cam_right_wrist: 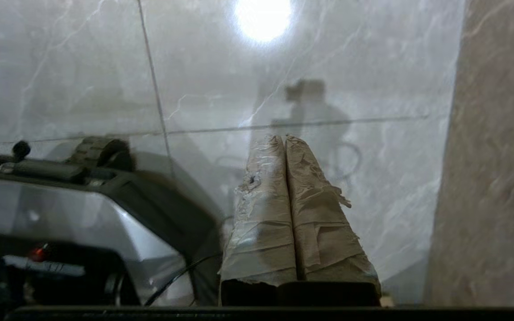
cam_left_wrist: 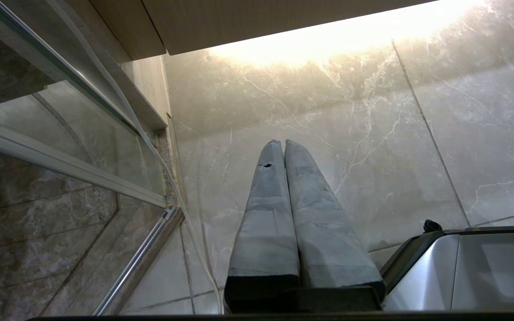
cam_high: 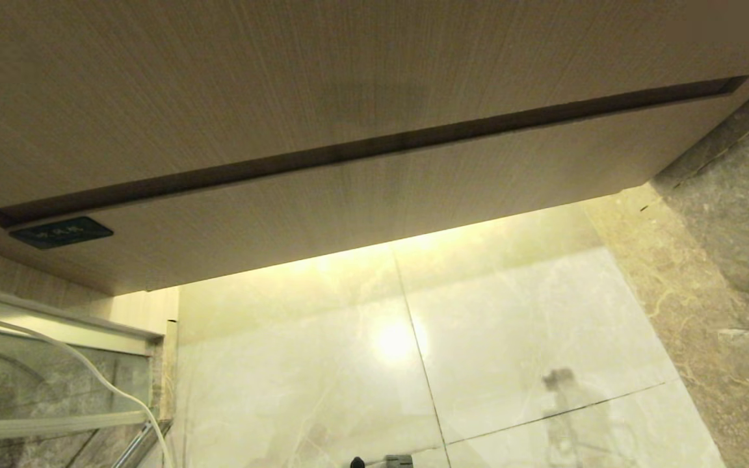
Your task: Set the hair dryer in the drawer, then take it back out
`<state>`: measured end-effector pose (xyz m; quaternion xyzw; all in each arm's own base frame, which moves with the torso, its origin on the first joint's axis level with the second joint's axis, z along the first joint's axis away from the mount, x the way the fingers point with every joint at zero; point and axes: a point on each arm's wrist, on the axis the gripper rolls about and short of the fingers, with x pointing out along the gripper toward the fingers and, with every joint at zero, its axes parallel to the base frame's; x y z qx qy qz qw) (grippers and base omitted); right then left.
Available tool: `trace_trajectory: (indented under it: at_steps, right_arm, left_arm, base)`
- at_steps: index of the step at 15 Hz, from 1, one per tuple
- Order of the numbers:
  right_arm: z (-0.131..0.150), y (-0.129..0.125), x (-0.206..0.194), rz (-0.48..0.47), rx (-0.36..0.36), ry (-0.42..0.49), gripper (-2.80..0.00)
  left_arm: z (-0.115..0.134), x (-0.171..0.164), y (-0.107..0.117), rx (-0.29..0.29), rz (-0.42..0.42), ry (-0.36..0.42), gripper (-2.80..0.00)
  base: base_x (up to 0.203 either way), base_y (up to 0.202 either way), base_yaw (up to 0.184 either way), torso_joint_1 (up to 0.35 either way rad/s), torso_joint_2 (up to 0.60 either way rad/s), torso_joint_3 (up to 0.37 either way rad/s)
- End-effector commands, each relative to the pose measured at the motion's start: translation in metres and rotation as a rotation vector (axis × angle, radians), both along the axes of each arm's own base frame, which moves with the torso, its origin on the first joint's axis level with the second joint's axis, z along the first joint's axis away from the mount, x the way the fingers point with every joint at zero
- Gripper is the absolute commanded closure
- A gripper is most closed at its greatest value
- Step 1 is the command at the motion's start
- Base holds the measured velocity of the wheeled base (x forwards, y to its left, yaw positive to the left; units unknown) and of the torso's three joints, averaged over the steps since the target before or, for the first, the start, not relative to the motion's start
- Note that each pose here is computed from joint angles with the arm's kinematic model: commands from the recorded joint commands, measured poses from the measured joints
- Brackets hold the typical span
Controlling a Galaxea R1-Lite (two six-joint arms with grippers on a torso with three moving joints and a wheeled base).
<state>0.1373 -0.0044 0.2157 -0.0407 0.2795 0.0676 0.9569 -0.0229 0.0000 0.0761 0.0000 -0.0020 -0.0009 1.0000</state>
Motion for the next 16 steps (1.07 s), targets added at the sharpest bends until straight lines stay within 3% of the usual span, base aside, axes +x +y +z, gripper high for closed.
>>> trace_trajectory:
  at_steps: [1,5,10,14,16]
  right_arm:
    - [-0.002,0.001,-0.020,0.013,0.011,-0.029,0.00]
    - [-0.040,0.006,-0.071,0.046,0.033,-0.076,0.00]
    - [-0.103,0.008,-0.138,0.062,0.034,-0.284,0.00]
    - [-0.125,0.007,-0.161,0.013,0.039,-0.505,0.00]
    - [-0.133,0.005,-0.162,-0.093,0.067,-0.607,0.00]
  left_arm:
    - [0.000,0.000,0.000,0.000,0.000,0.001,0.00]
    - [0.000,0.000,0.000,0.000,0.000,0.000,0.00]
    - [0.000,0.000,0.000,0.000,0.000,0.001,0.00]
    - [0.000,0.000,0.000,0.000,0.000,0.000,0.00]
    - [0.000,0.000,0.000,0.000,0.000,-0.001,0.00]
  base:
    - [0.000,0.000,0.000,0.000,0.00,0.000]
    - [0.000,0.000,0.000,0.000,0.00,0.000]
    - [0.000,0.000,0.000,0.000,0.00,0.000]
    - [0.000,0.000,0.000,0.000,0.00,0.000]
    - [0.000,0.000,0.000,0.000,0.00,0.000]
